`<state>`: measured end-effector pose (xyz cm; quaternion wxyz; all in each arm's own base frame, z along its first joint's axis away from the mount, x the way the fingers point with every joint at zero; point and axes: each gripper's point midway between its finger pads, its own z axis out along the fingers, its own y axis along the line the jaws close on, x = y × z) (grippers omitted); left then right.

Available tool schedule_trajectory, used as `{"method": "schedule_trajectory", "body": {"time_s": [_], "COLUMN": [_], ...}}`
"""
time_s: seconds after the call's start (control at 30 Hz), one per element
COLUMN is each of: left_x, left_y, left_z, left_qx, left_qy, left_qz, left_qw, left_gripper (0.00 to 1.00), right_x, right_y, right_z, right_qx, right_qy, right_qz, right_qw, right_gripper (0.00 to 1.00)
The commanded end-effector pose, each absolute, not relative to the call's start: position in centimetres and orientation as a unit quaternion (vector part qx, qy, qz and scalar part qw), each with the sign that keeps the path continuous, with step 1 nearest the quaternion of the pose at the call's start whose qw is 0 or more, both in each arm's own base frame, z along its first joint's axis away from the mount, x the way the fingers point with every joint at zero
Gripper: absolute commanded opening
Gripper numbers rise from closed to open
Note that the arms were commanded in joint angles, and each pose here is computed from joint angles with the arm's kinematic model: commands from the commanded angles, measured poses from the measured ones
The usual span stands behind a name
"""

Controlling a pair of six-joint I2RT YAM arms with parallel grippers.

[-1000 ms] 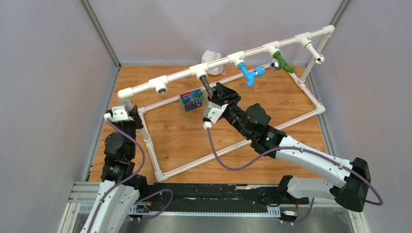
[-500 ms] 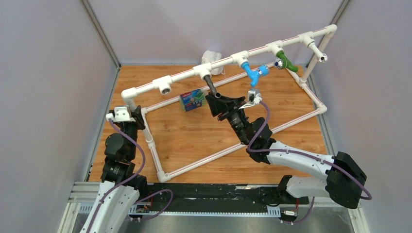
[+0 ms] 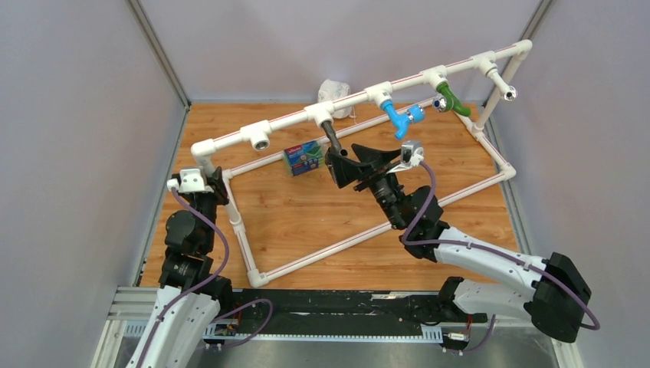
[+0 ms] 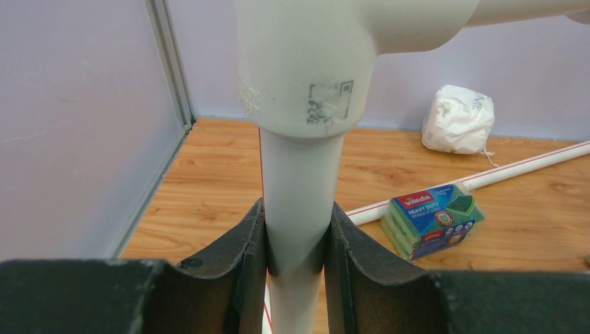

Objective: Install the water faucets

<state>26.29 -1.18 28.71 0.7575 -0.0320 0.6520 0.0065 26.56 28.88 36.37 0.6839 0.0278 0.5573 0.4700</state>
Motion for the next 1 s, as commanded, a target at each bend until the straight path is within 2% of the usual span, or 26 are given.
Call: {"method": "schedule_trajectory", "body": {"time_s": [0.0,0.1,0.17,0.27,0.3,0.4,0.7,0.97], "left_x": [26.1,26.2,26.2,26.1,26.1,26.1,26.0,25.8], "left_y": [-1.0,-1.1,-1.1,-1.1,-1.1,-1.1,-1.0,-0.9], "left_z": [30.7,30.5,30.6,30.6,30.7,30.7,30.8,31.0], "left_qx": [-0.045,-0.045,-0.044,-0.044,-0.045,-0.044,-0.045,-0.046], "left_qy": [0.628,0.63,0.629,0.629,0.628,0.628,0.626,0.624], "left_qz": [-0.003,-0.003,-0.004,-0.003,-0.003,-0.003,-0.002,0.0], "left_qw": [0.777,0.775,0.776,0.776,0.777,0.777,0.779,0.78], "left_gripper": [0.0,0.0,0.0,0.0,0.0,0.0,0.0,0.0], "right_x": [24.8,23.6,22.8,21.9,21.9,21.7,25.0,25.6], "right_y": [24.2,24.2,24.1,25.1,25.7,25.6,25.7,27.6], "right_z": [43.6,44.5,45.1,44.6,42.8,41.7,38.4,39.7], "right_qx": [-0.047,-0.175,-0.268,-0.438,-0.501,-0.602,-0.698,-0.697], "right_qy": [0.45,0.423,0.392,0.331,0.327,0.259,0.218,0.168], "right_qz": [0.381,0.276,0.19,0.057,0.025,-0.082,-0.259,-0.322], "right_qw": [0.806,0.845,0.859,0.834,0.801,0.751,0.631,0.619], "right_gripper": [0.94,1.0,1.0,1.0,1.0,1.0,1.0,1.0]}}
